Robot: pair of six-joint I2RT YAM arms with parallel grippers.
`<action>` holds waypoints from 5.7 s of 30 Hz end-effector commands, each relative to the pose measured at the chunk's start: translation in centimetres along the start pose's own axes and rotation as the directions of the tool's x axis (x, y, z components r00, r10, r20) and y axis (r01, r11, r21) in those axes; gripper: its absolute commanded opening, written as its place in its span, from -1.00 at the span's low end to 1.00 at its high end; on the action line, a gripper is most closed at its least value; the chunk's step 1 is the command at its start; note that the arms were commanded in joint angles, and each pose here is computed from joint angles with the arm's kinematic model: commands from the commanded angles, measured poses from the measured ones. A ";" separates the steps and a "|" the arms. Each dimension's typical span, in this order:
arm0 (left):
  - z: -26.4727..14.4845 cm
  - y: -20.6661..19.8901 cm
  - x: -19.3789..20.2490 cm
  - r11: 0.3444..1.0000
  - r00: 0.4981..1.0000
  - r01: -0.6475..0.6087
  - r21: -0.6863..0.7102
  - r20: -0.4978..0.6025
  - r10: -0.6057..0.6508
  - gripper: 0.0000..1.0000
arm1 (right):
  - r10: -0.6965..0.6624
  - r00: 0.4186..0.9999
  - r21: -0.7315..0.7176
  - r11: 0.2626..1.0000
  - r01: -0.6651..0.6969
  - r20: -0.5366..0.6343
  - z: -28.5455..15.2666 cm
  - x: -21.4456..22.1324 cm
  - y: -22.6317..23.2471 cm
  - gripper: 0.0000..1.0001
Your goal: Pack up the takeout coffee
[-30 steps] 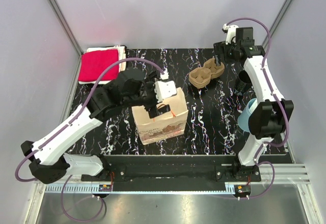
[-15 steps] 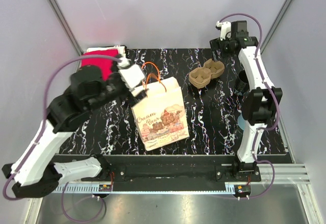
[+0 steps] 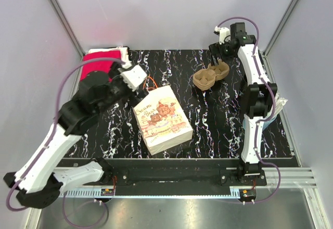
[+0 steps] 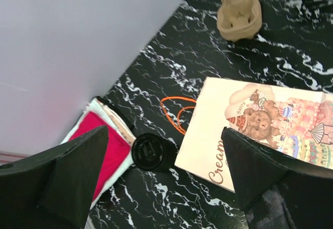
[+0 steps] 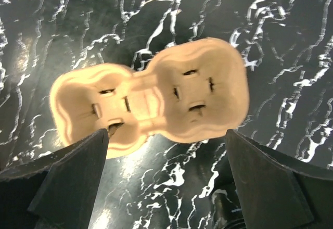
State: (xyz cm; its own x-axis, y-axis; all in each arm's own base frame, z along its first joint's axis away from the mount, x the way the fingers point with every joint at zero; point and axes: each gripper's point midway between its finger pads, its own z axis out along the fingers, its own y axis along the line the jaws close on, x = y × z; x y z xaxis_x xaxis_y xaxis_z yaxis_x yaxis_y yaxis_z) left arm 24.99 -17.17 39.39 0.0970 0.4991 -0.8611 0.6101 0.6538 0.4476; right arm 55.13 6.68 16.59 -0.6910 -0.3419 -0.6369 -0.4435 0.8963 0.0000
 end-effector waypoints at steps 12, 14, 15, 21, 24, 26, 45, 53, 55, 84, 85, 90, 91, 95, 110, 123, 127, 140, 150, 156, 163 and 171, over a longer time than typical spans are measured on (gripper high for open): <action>12.2 6.6 8.7 0.971 0.983 0.178 0.163 -0.067 -0.169 0.98 | 0.012 0.994 -0.107 0.994 -0.001 0.104 -8.3 -1.3 4.3 1.00; 13.7 6.2 10.4 0.949 0.980 0.199 0.243 -0.080 -0.184 0.98 | 0.030 0.993 -0.128 0.992 -0.014 0.118 -9.3 -1.3 5.1 0.99; 14.0 6.3 10.4 0.944 0.980 0.195 0.266 -0.076 -0.182 0.98 | 0.035 0.992 -0.134 0.991 -0.018 0.122 -9.6 -1.3 5.2 0.99; 16.7 3.8 13.3 0.866 0.976 0.214 0.451 -0.122 -0.178 0.92 | 0.043 0.989 -0.163 0.986 -0.019 0.144 -11.4 -1.3 6.6 0.99; 17.9 3.4 14.5 0.836 0.973 0.229 0.498 -0.148 -0.178 0.82 | 0.041 0.989 -0.166 0.986 -0.017 0.144 -11.7 -1.0 7.0 0.99; 18.9 3.2 15.3 0.826 0.970 0.237 0.512 -0.164 -0.177 0.78 | 0.038 0.988 -0.170 0.985 -0.012 0.152 -11.9 -1.1 7.2 0.99; 23.4 2.4 22.5 0.803 0.952 0.229 0.549 -0.299 -0.068 0.15 | 0.031 0.990 -0.213 0.977 -0.001 0.137 -11.1 -1.0 8.7 1.00; 24.4 2.1 20.6 0.815 0.956 0.198 0.545 -0.290 -0.039 -1.00 | 0.029 0.991 -0.207 0.978 0.000 0.134 -11.0 -1.0 8.8 1.00; 24.2 2.3 18.9 0.822 0.962 0.184 0.539 -0.270 -0.037 -1.00 | 0.025 0.991 -0.195 0.981 0.001 0.131 -10.9 -0.9 8.6 0.99; 12.7 3.2 -5.1 0.893 0.908 -0.410 0.183 -0.011 0.419 -1.00 | -0.012 0.988 0.002 1.000 0.012 0.153 -11.8 -0.7 5.4 0.99; 12.7 3.1 -4.9 0.888 0.902 -0.422 0.184 -0.018 0.432 -1.00 | -0.014 0.989 0.007 1.000 0.013 0.150 -11.6 -0.6 5.3 1.00; 12.8 1.8 -2.9 0.825 0.825 -0.535 0.184 -0.099 0.557 -1.00 | 0.000 0.991 0.031 1.000 -0.004 0.137 -10.8 -0.3 4.5 0.99; 12.7 1.8 -3.0 0.817 0.816 -0.547 0.180 -0.105 0.569 -1.00 | 0.003 0.991 0.029 1.000 -0.007 0.133 -10.6 -0.1 4.5 0.99; 12.2 2.8 -4.1 0.802 0.796 -0.581 0.139 -0.111 0.595 -1.00 | 0.003 0.992 0.028 1.000 -0.007 0.129 -10.5 0.0 4.4 1.00; 14.7 -2.4 -4.9 0.836 0.852 -0.508 0.208 -0.027 0.524 -0.83 | 0.002 0.992 0.038 0.999 -0.007 0.130 -10.7 0.2 4.2 0.99; 10.7 -6.2 -5.7 0.791 0.840 -0.523 0.317 0.038 0.541 -1.00 | 0.024 0.990 0.079 0.996 -0.035 0.138 -10.8 0.0 3.3 1.00; 10.1 -8.3 -5.7 0.771 0.838 -0.523 0.363 0.052 0.544 -1.00 | 0.040 0.990 0.104 0.993 -0.055 0.138 -10.7 -0.2 2.7 0.99; 10.4 -11.2 -6.6 0.742 0.821 -0.544 0.393 0.068 0.566 -0.98 | 0.085 0.983 0.145 0.983 -0.109 0.165 -11.8 -0.2 0.9 1.00; 12.9 -11.0 -9.0 0.829 0.869 -0.488 0.271 0.068 0.490 0.51 | 0.106 0.976 0.168 0.976 -0.139 0.188 -12.5 -0.4 -0.1 0.99; 13.3 -8.8 -12.2 0.910 0.918 -0.394 0.131 0.100 0.383 0.98 | 0.115 0.975 0.167 0.975 -0.148 0.192 -12.6 -0.4 -0.3 0.99; 11.6 -2.6 -15.6 0.966 0.955 -0.250 -0.062 0.147 0.257 0.98 | 0.117 0.975 0.169 0.974 -0.150 0.191 -12.6 -0.3 -0.4 0.99; 9.4 1.5 -13.5 0.983 0.974 -0.163 -0.078 0.144 0.173 0.98 | 0.123 0.973 0.159 0.975 -0.155 0.195 -12.5 -0.4 -0.3 1.00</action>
State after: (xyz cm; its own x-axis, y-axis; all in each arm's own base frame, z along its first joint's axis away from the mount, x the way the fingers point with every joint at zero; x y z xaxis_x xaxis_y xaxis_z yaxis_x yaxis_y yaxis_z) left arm 33.05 -30.99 45.72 0.2955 0.6304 -0.7178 0.5413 0.5086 0.6695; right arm 48.18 3.28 22.61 -0.6923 -0.1876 -0.6968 -0.2510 0.9679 -0.0111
